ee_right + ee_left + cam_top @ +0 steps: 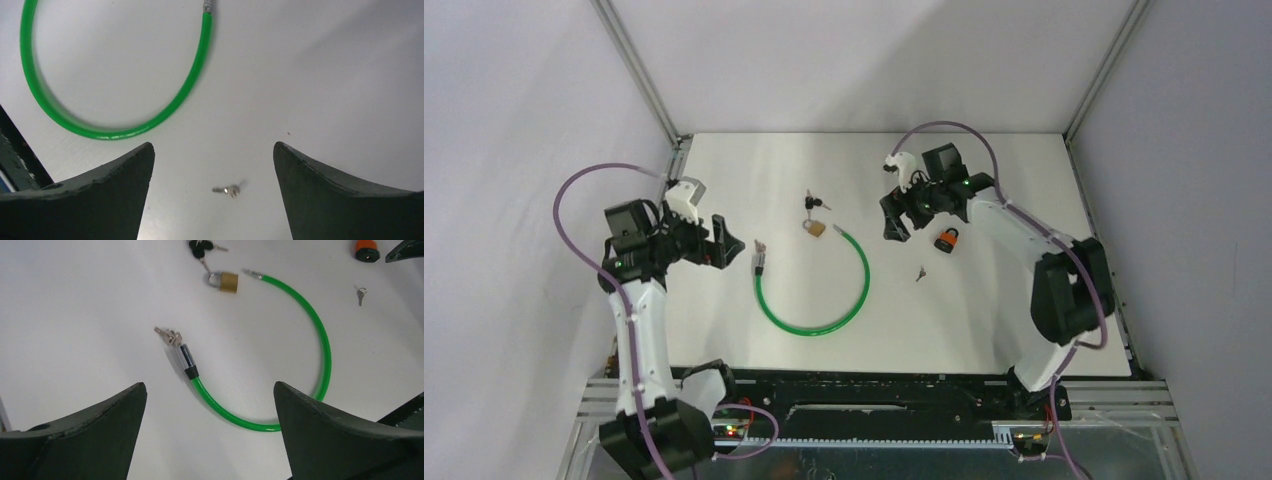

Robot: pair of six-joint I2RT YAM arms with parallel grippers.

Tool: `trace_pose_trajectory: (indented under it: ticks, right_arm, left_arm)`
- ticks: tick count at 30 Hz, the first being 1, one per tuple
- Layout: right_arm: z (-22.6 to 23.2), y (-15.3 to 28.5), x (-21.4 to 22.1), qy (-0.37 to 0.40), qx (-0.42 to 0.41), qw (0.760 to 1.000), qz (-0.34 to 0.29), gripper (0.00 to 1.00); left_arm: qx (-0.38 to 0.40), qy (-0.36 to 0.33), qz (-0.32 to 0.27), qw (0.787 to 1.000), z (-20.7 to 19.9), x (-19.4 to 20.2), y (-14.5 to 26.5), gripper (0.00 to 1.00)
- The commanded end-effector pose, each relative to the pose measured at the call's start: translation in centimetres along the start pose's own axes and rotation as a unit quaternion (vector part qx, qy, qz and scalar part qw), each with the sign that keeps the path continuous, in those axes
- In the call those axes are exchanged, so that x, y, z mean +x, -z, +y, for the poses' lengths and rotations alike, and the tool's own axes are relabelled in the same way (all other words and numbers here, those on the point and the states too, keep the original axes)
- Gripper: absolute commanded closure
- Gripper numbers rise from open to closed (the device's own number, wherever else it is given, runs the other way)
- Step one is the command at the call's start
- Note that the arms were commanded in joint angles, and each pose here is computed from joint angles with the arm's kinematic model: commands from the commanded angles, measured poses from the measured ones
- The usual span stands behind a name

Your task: Unlock with the key

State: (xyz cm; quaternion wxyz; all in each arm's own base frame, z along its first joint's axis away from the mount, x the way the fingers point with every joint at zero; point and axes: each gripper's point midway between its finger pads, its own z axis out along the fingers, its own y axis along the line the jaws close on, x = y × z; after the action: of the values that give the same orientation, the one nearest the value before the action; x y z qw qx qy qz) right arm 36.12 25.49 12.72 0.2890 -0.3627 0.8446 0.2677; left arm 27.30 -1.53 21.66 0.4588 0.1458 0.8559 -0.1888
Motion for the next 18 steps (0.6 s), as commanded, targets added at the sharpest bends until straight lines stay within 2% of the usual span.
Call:
trace_pose_trajectory:
  ticks: [1,3,8,14,18]
  right_arm:
    - [-0.7,2.6,3.3,0.043,0.050,0.997,0.048,0.13]
    - [-1.1,2.8,5.2,0.026,0.058,0.996,0.064,0.17]
    - [-1.8,2.1,9.3,-0.020,0.054,0.993,0.104,0.22]
    - [-2.5,0.7,11.4,-0.029,0.064,0.988,0.140,0.30]
    - [-2.9,-0.1,12.1,-0.032,0.067,0.986,0.152,0.39]
  left_arm:
    - [0.016,-0.061,-0.041,0.997,-1.7,-0.5,0.8,0.00]
    - [0.028,-0.048,-0.021,0.998,-2.2,0.5,0.9,0.00]
    - [0.115,-0.058,0.036,0.991,-4.9,2.9,1.5,0.00]
    - [0.096,-0.053,0.043,0.993,-4.5,4.1,0.8,0.00]
    - [0.087,-0.067,0.033,0.993,-4.7,4.1,0.7,0.01]
